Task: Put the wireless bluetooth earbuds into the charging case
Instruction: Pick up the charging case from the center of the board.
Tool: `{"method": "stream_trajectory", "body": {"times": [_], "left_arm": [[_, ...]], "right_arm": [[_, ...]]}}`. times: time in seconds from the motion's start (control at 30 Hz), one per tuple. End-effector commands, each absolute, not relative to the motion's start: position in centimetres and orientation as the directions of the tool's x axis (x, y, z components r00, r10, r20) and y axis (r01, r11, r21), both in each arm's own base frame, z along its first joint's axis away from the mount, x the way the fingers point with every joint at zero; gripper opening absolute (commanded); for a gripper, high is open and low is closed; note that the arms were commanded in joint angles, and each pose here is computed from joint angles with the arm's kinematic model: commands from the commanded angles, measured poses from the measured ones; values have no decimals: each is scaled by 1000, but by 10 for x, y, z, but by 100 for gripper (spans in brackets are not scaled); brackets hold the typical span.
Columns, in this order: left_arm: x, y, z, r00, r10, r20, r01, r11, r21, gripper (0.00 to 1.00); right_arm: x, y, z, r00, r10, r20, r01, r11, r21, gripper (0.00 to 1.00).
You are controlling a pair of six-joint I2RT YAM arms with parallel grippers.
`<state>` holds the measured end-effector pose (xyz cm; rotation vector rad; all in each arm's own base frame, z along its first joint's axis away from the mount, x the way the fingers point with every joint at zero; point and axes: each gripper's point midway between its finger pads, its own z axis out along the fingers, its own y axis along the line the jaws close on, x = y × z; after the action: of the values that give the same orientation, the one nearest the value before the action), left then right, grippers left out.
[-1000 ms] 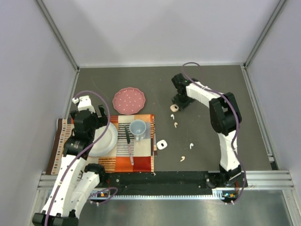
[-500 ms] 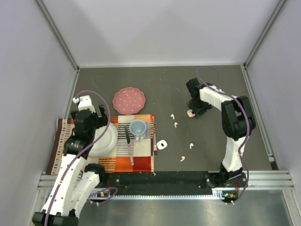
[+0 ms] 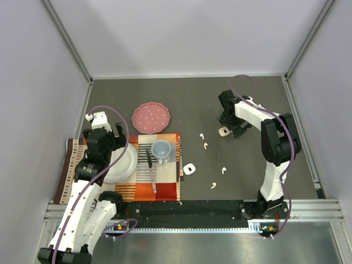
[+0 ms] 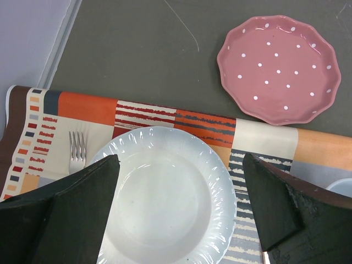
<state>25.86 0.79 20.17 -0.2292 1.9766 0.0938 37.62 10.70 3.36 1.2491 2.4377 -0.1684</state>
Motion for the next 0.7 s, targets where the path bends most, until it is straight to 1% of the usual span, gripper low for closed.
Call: {"method": "stream_trajectory", "body": {"times": [0.0,0.07,0.2,0.27,0.37,0.43,0.47,0.5,0.53,0.6,0.67], "left_arm": [[261,8,226,-333,-112,-936,-194,980,-48,99],[261,7,225,-334,-112,-936,-192,980,-48,99],[262,5,226,-336,-111,-935,-180,982,-52,99],[262,4,225,-340,-112,-934,-174,983,-54,99],[263,3,225,-341,-112,-933,-172,984,-55,99],[262,3,225,-340,-112,-934,-170,984,-56,99],[262,3,226,-338,-112,-934,-170,984,-57,99],[262,4,225,-341,-112,-933,-173,983,-55,99],[261,4,225,-339,-112,-934,-173,983,-55,99],[262,4,225,-340,-112,-934,-174,983,-54,99],[262,4,225,-341,-112,-933,-173,983,-55,99]], "right_arm": [[388,100,95,-531,694,-485,733,664,147,99],[391,99,108,-548,663,-510,701,696,153,99],[394,86,135,-519,621,-586,681,716,155,99],[393,85,135,-526,615,-587,669,726,161,99],[396,106,119,-596,638,-488,626,750,215,99],[394,111,109,-575,689,-441,665,708,237,99],[394,117,107,-571,710,-412,672,692,263,95],[394,118,105,-562,725,-398,683,678,271,94],[394,121,103,-529,762,-374,713,638,290,92],[391,128,97,-511,799,-317,743,596,306,82],[388,131,90,-433,863,-258,809,499,312,78]]}}
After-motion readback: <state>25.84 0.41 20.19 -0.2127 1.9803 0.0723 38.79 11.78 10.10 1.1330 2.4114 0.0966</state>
